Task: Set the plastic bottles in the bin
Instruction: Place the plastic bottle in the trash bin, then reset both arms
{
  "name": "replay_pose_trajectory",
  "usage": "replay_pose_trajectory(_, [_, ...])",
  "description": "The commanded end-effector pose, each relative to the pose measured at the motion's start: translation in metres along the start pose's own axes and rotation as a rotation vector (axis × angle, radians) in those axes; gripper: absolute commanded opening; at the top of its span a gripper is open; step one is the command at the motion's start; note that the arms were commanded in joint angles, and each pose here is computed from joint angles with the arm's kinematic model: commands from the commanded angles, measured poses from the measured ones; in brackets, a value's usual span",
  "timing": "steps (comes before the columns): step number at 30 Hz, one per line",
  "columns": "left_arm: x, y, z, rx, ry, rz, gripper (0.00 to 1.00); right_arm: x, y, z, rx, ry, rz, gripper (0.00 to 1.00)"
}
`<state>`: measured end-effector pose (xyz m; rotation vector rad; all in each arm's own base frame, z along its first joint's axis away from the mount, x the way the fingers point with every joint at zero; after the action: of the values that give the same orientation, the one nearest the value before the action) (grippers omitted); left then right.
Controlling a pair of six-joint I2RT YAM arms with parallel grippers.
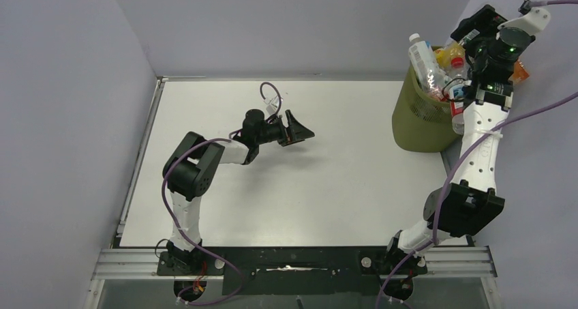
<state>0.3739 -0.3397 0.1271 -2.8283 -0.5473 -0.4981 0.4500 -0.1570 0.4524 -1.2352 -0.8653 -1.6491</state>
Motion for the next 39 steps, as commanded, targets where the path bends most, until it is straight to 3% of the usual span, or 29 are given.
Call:
replay_pose_trajectory(1, [0.015,0.003,-0.032,-0.092,0.073,-0.036,0.89,0.092,-0.054,0.036,0.123,0.0,-0.201,0.94])
replay_pose_trajectory(5, [0.016,-0.001,-0.039,-0.1,0.077,-0.039,0.89,0.1,-0.076,0.077,0.311,0.0,-0.167,0.98])
replay_pose_trajectory(9, [0.023,-0.014,-0.049,-0.096,0.087,-0.055,0.89,0.072,-0.1,0.142,0.49,-0.049,-0.075,0.98])
replay_pose_trajectory(15, [0.045,-0.059,-0.071,-0.014,0.146,-0.121,0.89,-0.004,-0.155,0.232,0.674,-0.136,0.09,0.98])
replay_pose_trajectory(20, [0.063,-0.112,-0.077,0.149,0.22,-0.221,0.89,-0.081,-0.202,0.271,0.754,-0.242,0.236,0.98])
replay_pose_trajectory(27, [0.069,-0.191,-0.065,0.418,0.268,-0.435,0.89,-0.19,-0.226,0.256,0.757,-0.349,0.377,0.98])
replay_pose_trajectory(33, [0.055,-0.233,0.0,0.652,0.204,-0.518,0.89,-0.298,-0.229,0.215,0.704,-0.475,0.527,0.98])
replay_pose_trajectory(39, [0.058,-0.263,0.045,0.877,0.252,-0.622,0.89,-0.345,-0.215,0.169,0.656,-0.484,0.558,0.98])
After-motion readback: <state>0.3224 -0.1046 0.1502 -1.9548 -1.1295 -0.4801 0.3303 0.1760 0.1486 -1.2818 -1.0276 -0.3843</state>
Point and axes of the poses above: each gripper's point midway between its finger pads, its own y axis out along the fingers, its own z axis along the line the jaws close on, x = y × z, the point moved 3 cm from there along -y, back along the fingers, and after that the axes turned 5 degrees about -y, right-handed, at the moved point
